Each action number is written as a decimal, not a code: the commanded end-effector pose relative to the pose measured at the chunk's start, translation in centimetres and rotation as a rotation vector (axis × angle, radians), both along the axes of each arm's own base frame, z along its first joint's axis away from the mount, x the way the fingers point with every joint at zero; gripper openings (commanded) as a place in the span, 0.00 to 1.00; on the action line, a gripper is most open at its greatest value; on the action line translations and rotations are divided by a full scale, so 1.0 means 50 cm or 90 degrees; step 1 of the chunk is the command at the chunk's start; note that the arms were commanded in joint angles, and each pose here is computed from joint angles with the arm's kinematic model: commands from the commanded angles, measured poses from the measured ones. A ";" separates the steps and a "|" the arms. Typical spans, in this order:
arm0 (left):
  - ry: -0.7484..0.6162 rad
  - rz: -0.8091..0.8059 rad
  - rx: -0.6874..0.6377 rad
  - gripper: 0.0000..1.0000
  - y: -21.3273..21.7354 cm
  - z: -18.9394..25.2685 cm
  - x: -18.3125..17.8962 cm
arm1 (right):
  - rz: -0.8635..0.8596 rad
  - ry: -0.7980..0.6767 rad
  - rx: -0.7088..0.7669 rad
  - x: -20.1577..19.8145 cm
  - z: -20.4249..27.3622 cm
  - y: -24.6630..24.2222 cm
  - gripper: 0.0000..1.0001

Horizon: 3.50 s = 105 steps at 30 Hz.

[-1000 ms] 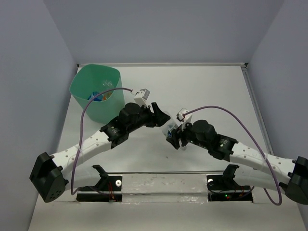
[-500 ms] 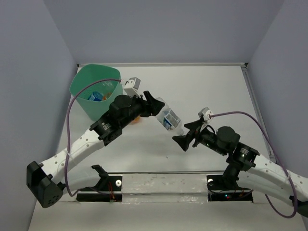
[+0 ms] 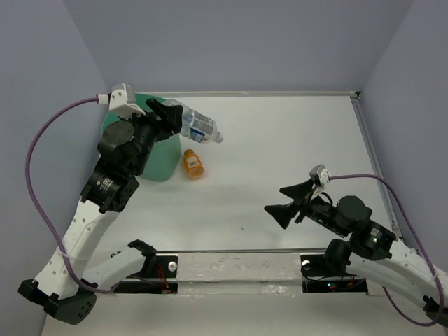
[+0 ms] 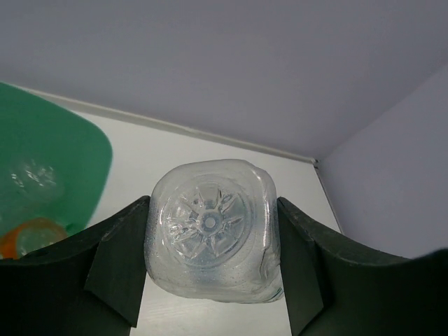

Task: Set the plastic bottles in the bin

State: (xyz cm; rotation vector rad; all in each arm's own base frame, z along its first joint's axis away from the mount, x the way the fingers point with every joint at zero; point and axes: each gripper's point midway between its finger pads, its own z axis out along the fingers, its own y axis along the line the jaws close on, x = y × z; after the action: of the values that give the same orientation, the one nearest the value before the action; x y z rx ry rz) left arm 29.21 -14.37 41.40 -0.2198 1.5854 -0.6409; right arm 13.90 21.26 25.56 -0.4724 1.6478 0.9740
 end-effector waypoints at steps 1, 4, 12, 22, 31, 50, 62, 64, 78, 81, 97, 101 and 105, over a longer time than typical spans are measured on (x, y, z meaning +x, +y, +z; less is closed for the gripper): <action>-0.062 0.120 0.028 0.17 0.090 0.103 0.006 | -0.020 0.019 -0.018 0.010 -0.033 -0.001 1.00; -0.075 0.222 0.042 0.17 0.151 0.131 0.014 | -0.015 0.035 -0.042 0.016 -0.044 0.013 1.00; -0.065 0.411 0.053 0.18 0.281 0.119 0.059 | 0.013 0.047 -0.028 0.008 -0.045 0.032 1.00; -0.037 0.574 0.115 0.20 0.384 0.072 0.111 | 0.000 0.055 -0.055 0.024 -0.065 0.042 1.00; 0.036 0.595 0.179 0.29 0.385 -0.071 0.162 | -0.006 0.065 -0.060 0.030 -0.077 0.047 1.00; -0.015 0.468 0.121 0.99 0.328 -0.008 0.148 | -0.083 0.103 -0.098 0.081 -0.095 0.054 1.00; -0.150 0.291 -0.010 0.99 0.255 0.178 0.028 | -0.162 0.139 -0.131 0.131 -0.112 0.062 1.00; -0.157 0.257 -0.023 0.99 0.238 0.186 0.017 | -0.176 0.141 -0.132 0.143 -0.112 0.069 1.00; -0.129 -0.079 -0.025 0.99 0.070 0.068 -0.094 | -0.099 0.149 -0.097 0.266 -0.126 0.327 1.00; -0.130 -0.105 -0.015 0.99 0.063 0.038 -0.119 | -0.091 0.151 -0.104 0.303 -0.137 0.387 1.00; -0.144 -0.115 0.035 0.99 0.055 -0.015 -0.155 | -0.192 0.136 -0.240 0.482 -0.307 0.530 1.00; -0.143 -0.103 0.038 0.99 0.059 -0.015 -0.159 | -0.205 0.133 -0.250 0.494 -0.323 0.532 0.98; -0.137 -0.105 0.038 0.99 0.058 -0.018 -0.162 | -0.214 0.130 -0.248 0.498 -0.321 0.530 0.73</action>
State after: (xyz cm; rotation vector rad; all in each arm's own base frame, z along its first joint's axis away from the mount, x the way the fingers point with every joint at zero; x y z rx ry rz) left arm 21.32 -11.82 39.82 0.0173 1.4523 -0.7425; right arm 37.62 47.08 5.97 -0.3954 2.1157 0.4643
